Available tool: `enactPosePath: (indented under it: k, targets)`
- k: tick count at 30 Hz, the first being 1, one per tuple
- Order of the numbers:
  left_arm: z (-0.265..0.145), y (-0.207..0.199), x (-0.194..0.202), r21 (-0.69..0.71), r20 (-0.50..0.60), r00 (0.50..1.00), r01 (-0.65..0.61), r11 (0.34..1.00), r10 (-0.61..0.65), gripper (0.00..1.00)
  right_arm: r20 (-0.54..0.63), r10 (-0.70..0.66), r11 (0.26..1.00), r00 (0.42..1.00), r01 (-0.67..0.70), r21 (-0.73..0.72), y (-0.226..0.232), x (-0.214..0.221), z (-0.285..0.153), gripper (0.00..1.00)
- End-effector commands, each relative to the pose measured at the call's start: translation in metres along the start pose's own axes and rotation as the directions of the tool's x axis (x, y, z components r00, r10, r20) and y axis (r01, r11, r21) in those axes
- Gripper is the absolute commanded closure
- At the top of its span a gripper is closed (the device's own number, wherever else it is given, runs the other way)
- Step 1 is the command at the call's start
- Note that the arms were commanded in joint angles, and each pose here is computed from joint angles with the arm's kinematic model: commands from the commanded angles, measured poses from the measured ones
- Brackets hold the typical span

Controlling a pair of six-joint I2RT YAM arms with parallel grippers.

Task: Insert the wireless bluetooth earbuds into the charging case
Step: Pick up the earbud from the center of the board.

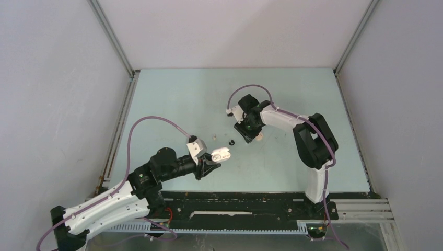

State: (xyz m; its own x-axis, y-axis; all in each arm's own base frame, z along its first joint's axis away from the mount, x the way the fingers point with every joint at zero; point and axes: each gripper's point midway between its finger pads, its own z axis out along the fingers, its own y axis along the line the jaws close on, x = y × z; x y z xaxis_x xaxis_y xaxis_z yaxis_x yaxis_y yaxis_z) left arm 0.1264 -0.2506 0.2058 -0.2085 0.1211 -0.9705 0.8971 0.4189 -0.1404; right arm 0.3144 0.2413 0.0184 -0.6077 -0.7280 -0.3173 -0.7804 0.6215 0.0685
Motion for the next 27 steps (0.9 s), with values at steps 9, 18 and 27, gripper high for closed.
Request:
enactPosePath:
  k: [9,18,27]
  targets:
    - [0.001,-0.004,-0.020,0.018,0.041,0.999,0.001,1.000,-0.001,1.00,0.083,0.044,0.999,0.996,-0.045,0.018,-0.013,0.011,-0.037,0.64]
    - [0.002,-0.003,-0.018,0.015,0.034,0.999,0.002,1.000,-0.003,1.00,0.146,0.007,0.997,0.989,0.004,-0.076,0.019,-0.010,-0.038,0.69]
    - [0.002,-0.005,-0.018,0.026,0.034,0.999,0.008,1.000,-0.008,1.00,0.094,0.076,0.997,0.993,-0.077,0.007,-0.003,-0.017,-0.017,0.51]
